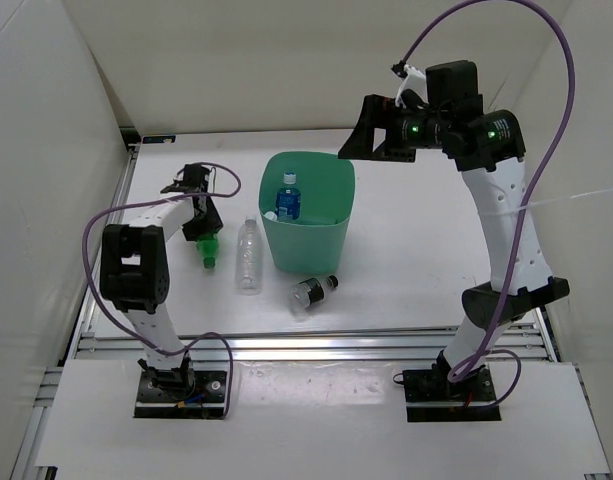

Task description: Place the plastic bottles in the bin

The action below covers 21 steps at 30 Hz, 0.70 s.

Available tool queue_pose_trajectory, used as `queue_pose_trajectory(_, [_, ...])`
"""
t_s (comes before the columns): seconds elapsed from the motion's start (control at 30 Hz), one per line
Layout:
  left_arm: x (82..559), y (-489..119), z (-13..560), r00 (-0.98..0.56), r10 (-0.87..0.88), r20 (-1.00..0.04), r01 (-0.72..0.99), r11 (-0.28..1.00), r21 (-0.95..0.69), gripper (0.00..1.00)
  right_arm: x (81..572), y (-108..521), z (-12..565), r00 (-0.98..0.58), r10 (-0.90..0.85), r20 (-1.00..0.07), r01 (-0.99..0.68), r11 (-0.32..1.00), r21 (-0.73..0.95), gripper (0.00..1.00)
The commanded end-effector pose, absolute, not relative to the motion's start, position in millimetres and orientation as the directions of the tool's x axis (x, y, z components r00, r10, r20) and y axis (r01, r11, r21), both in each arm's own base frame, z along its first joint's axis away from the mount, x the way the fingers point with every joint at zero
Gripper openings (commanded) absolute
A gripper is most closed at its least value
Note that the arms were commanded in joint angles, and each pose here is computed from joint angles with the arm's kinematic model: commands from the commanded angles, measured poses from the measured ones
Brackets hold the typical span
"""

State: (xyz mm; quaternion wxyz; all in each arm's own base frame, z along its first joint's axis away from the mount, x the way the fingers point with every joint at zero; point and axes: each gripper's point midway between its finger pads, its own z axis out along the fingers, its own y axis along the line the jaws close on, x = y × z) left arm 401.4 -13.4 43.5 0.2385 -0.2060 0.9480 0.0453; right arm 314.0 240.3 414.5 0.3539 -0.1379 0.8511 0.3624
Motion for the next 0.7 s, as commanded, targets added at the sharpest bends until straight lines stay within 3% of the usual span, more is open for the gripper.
queue_pose_trajectory(0.0, [410.1,-15.4,114.3,-0.701,-0.439,-0.563,-0.45,0.884,-0.129,0.43,314.3,239.7,423.2,-0.68,0.013,-0.733,-0.527,0.687,0.5,1.0])
queue_pose_trajectory(0.07, [424.3,-17.2,175.9,-0.61,-0.463,-0.643,-0.44,0.873,-0.21,0.45,316.0,240.5,421.2,-0.681,0.013,-0.733,-0.526,0.687,0.501,1.0])
queue_pose_trajectory(0.17, [420.1,-53.6,270.4,-0.507,-0.532,-0.678,-0.344,0.846,-0.406,0.46,320.0,243.7,409.4,-0.702,0.002,-0.712,-0.516,0.687,0.511,1.0])
queue_pose_trajectory(0.27, [419.3,-74.4,310.0,-0.477,-0.524,-0.705,-0.252,0.85,-0.462,0.47,320.4,243.9,405.8,-0.709,-0.001,-0.705,-0.511,0.69,0.513,1.0])
queue_pose_trajectory(0.33, [420.2,-112.1,355.4,-0.452,-0.499,-0.739,-0.092,0.85,-0.518,0.47,320.9,244.1,399.2,-0.722,-0.007,-0.692,-0.502,0.694,0.517,1.0])
queue_pose_trajectory(0.43, [411.8,-172.7,380.8,-0.478,-0.384,-0.79,0.134,0.857,-0.498,0.48,325.1,246.3,388.9,-0.738,-0.006,-0.675,-0.486,0.698,0.526,1.0])
queue_pose_trajectory(0.57, [398.3,-241.0,371.1,-0.549,-0.27,-0.791,0.333,0.797,-0.504,0.49,330.0,249.3,379.3,-0.751,0.007,-0.661,-0.469,0.699,0.54,1.0])
queue_pose_trajectory(0.6, [394.7,-250.7,366.9,-0.56,-0.244,-0.792,0.358,0.791,-0.497,0.52,334.3,247.6,377.2,-0.755,0.023,-0.655,-0.454,0.702,0.548,1.0])
queue_pose_trajectory(0.67, [386.2,-266.9,352.6,-0.587,-0.201,-0.784,0.381,0.786,-0.487,0.69,336.2,248.4,375.4,-0.754,0.023,-0.656,-0.455,0.702,0.548,1.0])
